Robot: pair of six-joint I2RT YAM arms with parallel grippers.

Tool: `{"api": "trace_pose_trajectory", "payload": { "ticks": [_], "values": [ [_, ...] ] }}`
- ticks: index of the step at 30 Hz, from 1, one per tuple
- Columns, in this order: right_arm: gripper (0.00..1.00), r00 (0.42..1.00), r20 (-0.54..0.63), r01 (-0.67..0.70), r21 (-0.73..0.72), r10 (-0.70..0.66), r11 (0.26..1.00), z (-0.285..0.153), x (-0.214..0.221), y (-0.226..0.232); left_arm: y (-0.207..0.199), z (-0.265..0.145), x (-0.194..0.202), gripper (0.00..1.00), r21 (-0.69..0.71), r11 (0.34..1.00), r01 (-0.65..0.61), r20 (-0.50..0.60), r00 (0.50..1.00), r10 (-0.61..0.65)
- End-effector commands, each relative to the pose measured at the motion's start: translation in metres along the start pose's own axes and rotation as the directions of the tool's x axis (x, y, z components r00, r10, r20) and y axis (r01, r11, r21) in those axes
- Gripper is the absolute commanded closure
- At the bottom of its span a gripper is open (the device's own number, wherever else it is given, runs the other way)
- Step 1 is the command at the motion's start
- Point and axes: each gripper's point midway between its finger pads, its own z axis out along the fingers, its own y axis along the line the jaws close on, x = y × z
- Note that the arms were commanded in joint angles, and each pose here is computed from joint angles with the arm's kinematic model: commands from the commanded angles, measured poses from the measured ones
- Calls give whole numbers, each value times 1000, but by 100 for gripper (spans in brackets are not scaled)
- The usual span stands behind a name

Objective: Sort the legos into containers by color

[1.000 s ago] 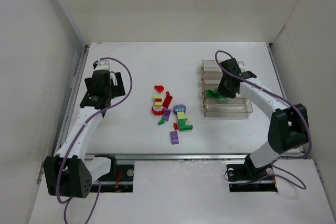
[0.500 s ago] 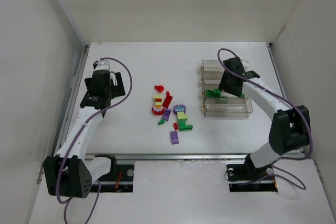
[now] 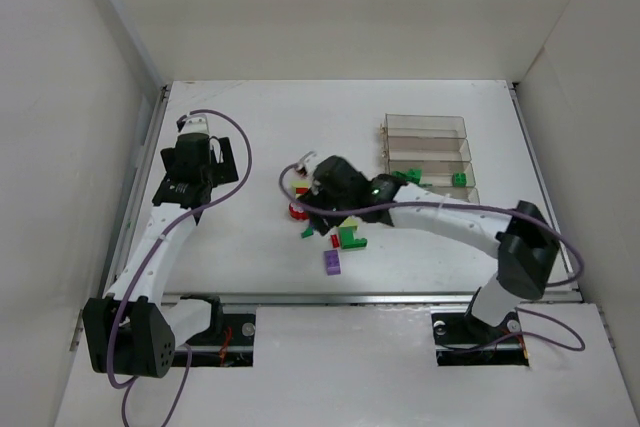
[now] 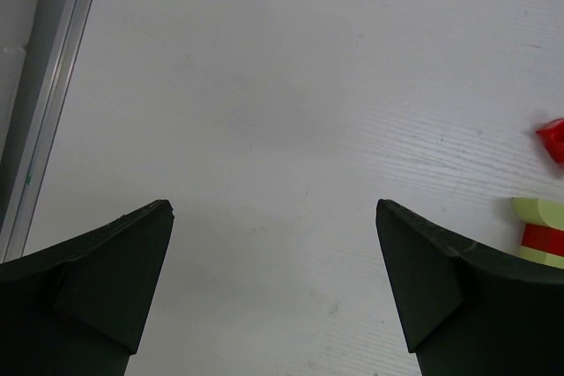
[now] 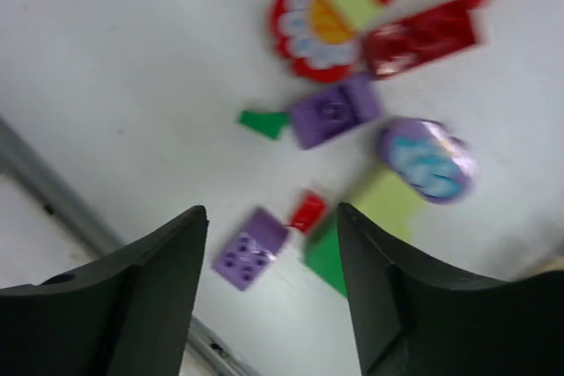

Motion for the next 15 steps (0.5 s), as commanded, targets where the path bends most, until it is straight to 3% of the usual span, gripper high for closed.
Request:
{"api": "trace_pose_trajectory", "payload": {
  "ticks": [1, 4, 11, 15],
  "values": [
    [36, 987, -33, 152, -128, -157, 980, 17, 5, 42, 6, 0, -6, 0, -25, 1000, 17, 41, 999, -16],
    [43, 982, -92, 142, -221, -165, 965, 36, 17, 60, 8, -1, -4, 0, -34, 999, 18, 42, 999, -16],
    [41, 968, -203, 85, -284, -147, 955, 60, 43, 78, 9, -3, -9, 0, -40, 999, 24, 61, 998, -22],
    [37, 958, -261, 58, -219, -116, 974, 79, 58, 69, 10, -5, -11, 0, -38, 999, 27, 70, 997, -24]
  ]
}}
